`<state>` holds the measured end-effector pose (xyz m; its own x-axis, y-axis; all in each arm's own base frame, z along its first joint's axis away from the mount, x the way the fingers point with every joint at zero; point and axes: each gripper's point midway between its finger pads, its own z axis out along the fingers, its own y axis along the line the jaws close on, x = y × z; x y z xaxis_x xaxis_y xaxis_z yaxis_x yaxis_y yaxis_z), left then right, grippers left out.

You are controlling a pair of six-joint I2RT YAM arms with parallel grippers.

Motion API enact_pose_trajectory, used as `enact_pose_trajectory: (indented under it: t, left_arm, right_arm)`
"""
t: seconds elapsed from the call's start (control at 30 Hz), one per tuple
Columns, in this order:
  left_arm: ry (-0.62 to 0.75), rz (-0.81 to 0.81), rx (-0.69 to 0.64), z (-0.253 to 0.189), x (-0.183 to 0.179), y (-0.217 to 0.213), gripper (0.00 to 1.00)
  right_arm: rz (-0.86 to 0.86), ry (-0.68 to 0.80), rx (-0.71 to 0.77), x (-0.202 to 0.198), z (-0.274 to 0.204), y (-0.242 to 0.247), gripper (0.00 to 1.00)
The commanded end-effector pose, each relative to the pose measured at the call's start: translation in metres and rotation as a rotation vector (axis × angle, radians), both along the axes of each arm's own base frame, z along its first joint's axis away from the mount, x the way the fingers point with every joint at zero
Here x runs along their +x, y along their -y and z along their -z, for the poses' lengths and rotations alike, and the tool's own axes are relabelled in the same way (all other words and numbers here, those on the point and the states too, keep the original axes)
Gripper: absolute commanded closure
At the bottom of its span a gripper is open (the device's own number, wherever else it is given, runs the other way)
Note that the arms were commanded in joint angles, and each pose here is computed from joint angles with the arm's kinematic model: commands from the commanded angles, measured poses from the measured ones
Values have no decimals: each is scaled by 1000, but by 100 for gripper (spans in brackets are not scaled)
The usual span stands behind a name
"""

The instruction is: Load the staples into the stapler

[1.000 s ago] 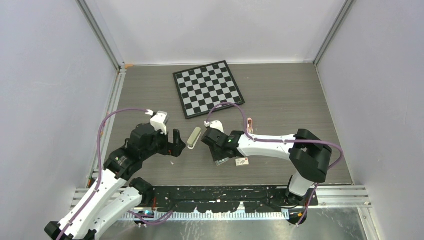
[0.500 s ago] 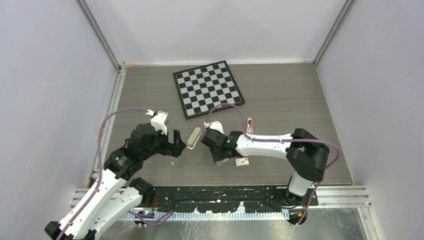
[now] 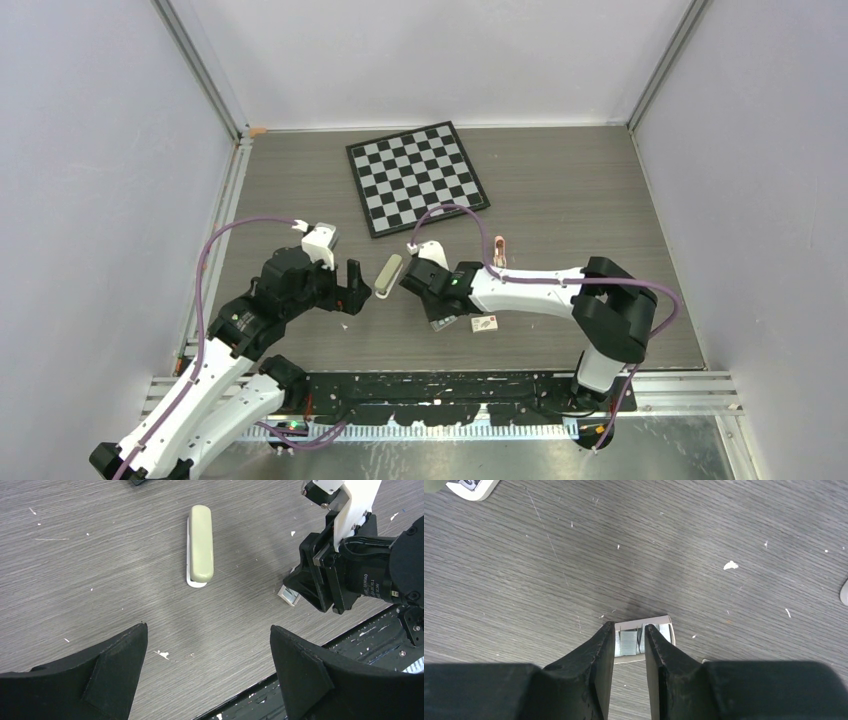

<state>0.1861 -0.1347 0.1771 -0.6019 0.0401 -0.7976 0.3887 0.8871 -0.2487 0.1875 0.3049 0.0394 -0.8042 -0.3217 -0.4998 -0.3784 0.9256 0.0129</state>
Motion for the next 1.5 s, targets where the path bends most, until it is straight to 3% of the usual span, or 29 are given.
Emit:
enact_pose_trajectory:
  t: [0.0,1.47]
  left_arm:
    - [26,4,-6,-5,3,0,7]
    - [22,5,-5,-4,3,1,7]
  right_arm:
    - [19,68,12,8,-22,-7,65]
    - [-15,62,-10,6,-16,-10,67]
